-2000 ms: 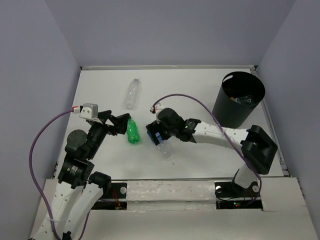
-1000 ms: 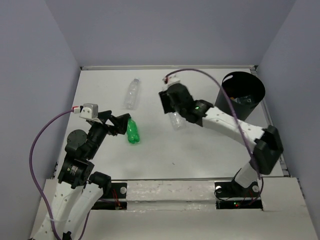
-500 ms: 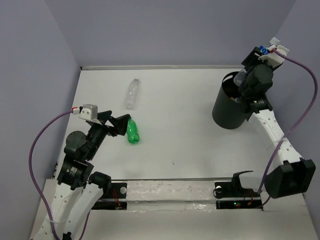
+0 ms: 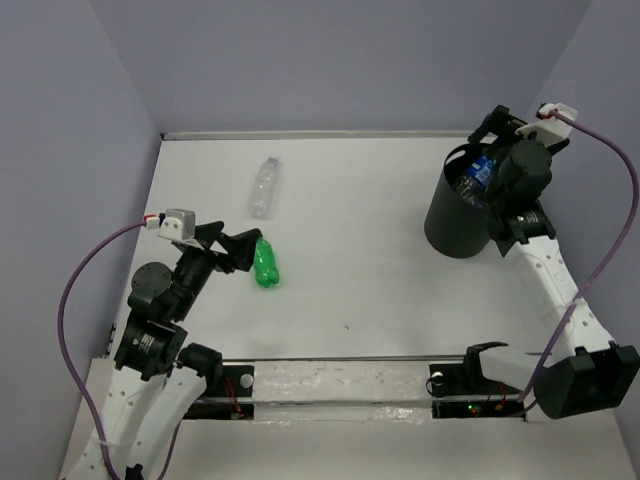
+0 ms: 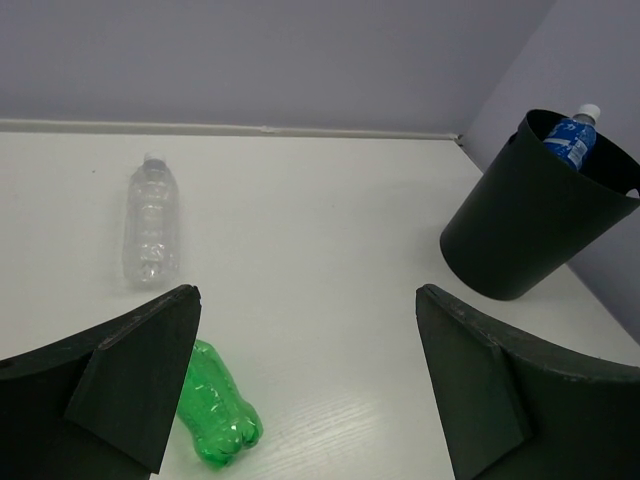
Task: Put the plastic bottles in the bin
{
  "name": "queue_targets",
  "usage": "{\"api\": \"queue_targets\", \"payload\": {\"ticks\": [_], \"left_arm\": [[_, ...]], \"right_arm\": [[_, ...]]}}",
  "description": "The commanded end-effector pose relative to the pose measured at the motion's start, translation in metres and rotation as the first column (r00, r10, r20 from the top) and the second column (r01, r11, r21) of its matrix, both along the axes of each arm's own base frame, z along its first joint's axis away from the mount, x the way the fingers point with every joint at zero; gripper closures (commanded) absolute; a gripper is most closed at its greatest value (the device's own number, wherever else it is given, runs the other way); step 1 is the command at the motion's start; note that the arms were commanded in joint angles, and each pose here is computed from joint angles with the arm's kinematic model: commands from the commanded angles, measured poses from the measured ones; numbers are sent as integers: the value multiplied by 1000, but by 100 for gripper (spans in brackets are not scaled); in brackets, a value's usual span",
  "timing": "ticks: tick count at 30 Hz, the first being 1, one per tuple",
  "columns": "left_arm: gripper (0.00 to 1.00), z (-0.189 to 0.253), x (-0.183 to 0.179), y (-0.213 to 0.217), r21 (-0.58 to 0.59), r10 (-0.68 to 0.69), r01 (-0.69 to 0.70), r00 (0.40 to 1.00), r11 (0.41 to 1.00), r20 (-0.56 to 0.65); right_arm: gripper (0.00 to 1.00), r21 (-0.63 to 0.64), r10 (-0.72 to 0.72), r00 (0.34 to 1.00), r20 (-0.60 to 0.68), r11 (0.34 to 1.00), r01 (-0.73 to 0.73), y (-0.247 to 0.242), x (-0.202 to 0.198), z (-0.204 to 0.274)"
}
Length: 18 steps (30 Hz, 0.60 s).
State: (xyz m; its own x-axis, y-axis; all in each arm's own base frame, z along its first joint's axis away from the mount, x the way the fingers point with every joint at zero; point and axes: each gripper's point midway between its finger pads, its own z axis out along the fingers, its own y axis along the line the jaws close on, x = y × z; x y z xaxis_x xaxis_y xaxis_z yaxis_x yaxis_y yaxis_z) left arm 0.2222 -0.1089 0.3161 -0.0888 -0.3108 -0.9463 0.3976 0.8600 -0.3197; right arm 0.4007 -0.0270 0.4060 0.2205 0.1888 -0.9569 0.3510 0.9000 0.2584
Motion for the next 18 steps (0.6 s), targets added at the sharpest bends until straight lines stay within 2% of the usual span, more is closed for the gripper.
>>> {"api": "queue_targets", "payload": {"ticks": [1, 5, 6, 7, 8, 10, 11, 13, 18], "left_arm": [[1, 29, -4, 4, -25, 10, -8, 997, 1000, 77], [1, 28, -2, 8, -28, 39, -37, 997, 999, 71], [1, 28, -2, 10, -29, 47, -45, 996, 999, 71], [1, 28, -1, 11, -31, 56, -54, 996, 998, 72], [1, 29, -1, 14, -33, 73, -71, 995, 997, 71], [1, 28, 0, 17, -36, 90, -87, 994, 996, 70], [1, 28, 0, 19, -37, 96, -93, 993, 995, 69], [1, 28, 2, 25, -41, 135, -132, 989, 990, 64], [1, 29, 1, 32, -50, 170, -167, 983, 985, 68]], "right_arm": [[1, 65, 339, 941, 20, 938, -339, 95, -14, 17], [1, 81, 513, 851, -109, 858, -507, 184, -17, -36], [1, 88, 595, 792, -139, 804, -588, 226, -28, -50], [1, 107, 628, 760, -166, 778, -620, 247, -31, -63], [0, 114, 698, 677, -233, 711, -694, 293, -38, -89], [0, 128, 739, 606, -294, 659, -741, 336, -43, -111], [0, 135, 761, 542, -358, 616, -776, 372, -49, -134], [0, 146, 788, 472, -397, 561, -815, 408, -56, -152], [0, 243, 806, 343, -482, 499, -832, 476, -63, -208]]}}
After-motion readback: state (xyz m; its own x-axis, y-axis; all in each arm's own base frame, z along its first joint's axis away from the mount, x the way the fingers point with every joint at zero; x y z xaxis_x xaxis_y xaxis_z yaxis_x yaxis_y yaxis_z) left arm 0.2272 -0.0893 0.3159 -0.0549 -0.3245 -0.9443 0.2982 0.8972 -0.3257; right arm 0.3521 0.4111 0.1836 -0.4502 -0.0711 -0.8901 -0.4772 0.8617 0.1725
